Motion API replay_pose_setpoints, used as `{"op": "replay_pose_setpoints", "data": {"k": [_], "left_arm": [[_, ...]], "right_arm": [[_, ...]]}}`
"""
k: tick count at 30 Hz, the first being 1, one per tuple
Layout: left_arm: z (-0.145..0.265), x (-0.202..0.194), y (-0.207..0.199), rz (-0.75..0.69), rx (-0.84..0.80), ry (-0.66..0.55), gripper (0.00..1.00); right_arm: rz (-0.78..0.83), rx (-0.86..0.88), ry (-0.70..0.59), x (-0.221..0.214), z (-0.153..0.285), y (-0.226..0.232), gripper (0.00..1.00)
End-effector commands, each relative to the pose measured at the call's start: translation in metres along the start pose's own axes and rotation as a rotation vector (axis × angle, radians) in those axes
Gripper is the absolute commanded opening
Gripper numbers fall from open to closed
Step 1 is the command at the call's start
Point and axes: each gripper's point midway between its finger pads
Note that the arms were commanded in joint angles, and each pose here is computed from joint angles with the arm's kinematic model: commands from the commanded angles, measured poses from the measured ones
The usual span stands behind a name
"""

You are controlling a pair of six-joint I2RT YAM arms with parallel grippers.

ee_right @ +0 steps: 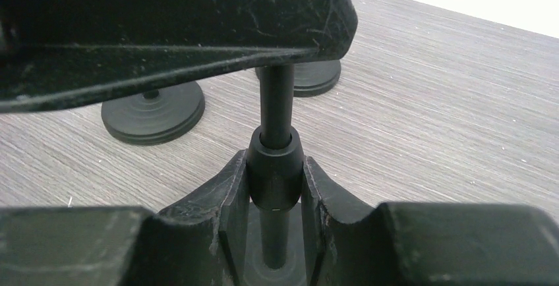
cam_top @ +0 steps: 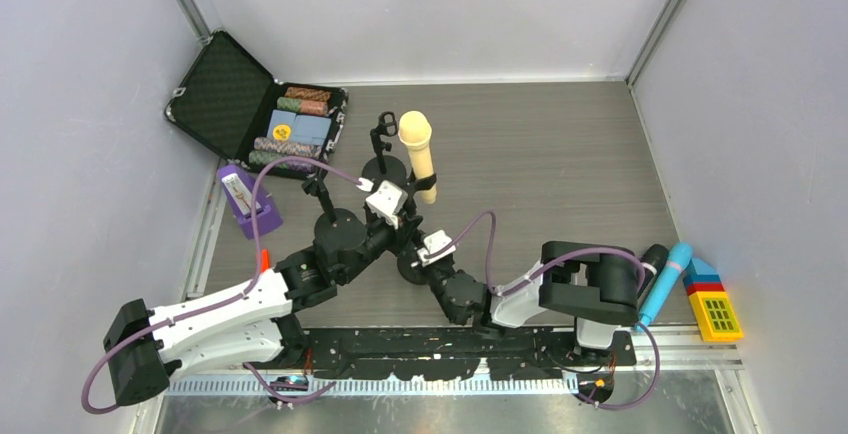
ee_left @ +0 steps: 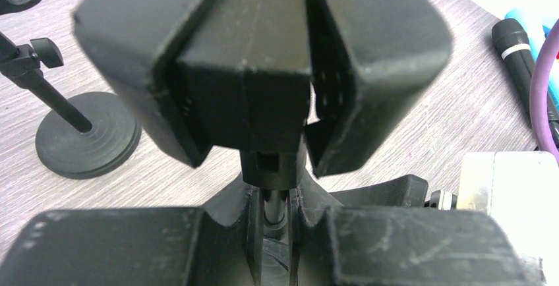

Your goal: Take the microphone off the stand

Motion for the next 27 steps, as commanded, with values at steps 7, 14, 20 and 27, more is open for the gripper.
{"op": "replay_pose_setpoints", "data": {"k": [7, 14, 20, 27], "left_arm": [[0.005, -0.007, -0.017, 0.02, -0.081, 0.031, 0.0], [0.005, -0.006, -0.019, 0.002, -0.097, 0.037, 0.0], [0.004, -0.005, -0.023, -0.003, -0.113, 0.038, 0.0], [0.002, -0.002, -0.025, -0.003, -0.12, 0.039, 0.0]], "right_arm": [[-0.189, 0.086, -0.075, 0.029, 0.005, 0.003, 0.41], [-0.352, 0.343, -0.04, 0.038, 0.014, -0.002, 0.77], [-0.277, 0.468, 0.051, 0.027, 0.013, -0.006, 0.62], [-0.217, 0.553, 0.131, 0.012, 0.011, -0.005, 0.4]]}}
Point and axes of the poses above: each gripper's point midway between its finger pads, its own z axis back along the fingers, its own y axis along the line the jaws close on, x = y × z, and after that the axes turned 4 degrees about -z, right-handed
